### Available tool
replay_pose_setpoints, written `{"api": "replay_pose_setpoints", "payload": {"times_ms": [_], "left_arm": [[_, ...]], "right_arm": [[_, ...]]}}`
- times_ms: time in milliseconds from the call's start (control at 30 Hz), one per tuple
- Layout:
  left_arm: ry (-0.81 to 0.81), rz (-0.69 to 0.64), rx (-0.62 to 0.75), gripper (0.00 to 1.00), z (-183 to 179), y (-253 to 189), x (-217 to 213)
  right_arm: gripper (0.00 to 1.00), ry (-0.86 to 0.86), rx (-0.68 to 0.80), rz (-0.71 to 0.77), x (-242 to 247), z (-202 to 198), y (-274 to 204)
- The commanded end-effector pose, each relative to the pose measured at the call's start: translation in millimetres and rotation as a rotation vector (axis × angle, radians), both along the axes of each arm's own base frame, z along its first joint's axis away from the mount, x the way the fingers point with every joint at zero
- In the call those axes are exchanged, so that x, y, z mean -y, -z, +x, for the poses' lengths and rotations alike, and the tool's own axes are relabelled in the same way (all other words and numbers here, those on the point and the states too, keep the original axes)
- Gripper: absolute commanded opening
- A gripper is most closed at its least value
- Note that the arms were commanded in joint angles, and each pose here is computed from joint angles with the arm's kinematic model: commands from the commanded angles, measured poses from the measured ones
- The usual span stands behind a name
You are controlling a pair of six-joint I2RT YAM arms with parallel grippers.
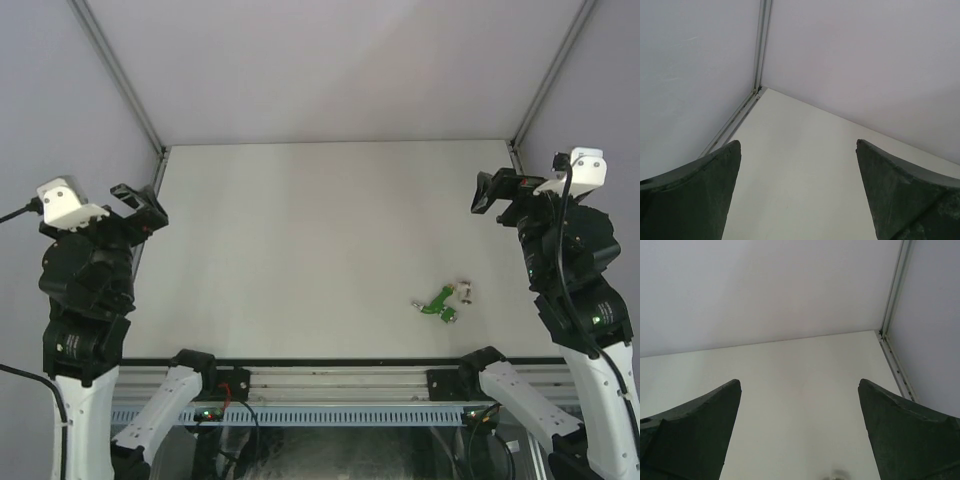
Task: Install the water faucets
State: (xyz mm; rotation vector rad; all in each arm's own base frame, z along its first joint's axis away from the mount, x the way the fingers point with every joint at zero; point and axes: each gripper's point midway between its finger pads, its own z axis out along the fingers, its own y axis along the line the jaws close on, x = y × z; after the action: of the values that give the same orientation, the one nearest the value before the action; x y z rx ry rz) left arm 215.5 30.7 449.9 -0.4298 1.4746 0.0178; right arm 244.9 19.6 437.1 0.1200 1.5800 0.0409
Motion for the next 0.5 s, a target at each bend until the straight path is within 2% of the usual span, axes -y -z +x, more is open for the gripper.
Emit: {"api": "replay_pose_setpoints", "payload": {"times_ms": [0, 233, 467], "left_arm": [[0.066, 0.009, 0.026, 1.00, -1, 10, 5], [0.187, -0.065, 0.000, 1.00, 16, 70, 20], [0.288, -0.077, -0.280, 1.00, 40, 161, 39]], "right_arm": [[1.00, 0.007, -0.039, 0.034, 3, -4, 18], [1.00, 0.086, -0.168, 0.095, 16, -4, 84], [1.00, 0.239, -0.433, 0.249, 47, 1, 183]]}}
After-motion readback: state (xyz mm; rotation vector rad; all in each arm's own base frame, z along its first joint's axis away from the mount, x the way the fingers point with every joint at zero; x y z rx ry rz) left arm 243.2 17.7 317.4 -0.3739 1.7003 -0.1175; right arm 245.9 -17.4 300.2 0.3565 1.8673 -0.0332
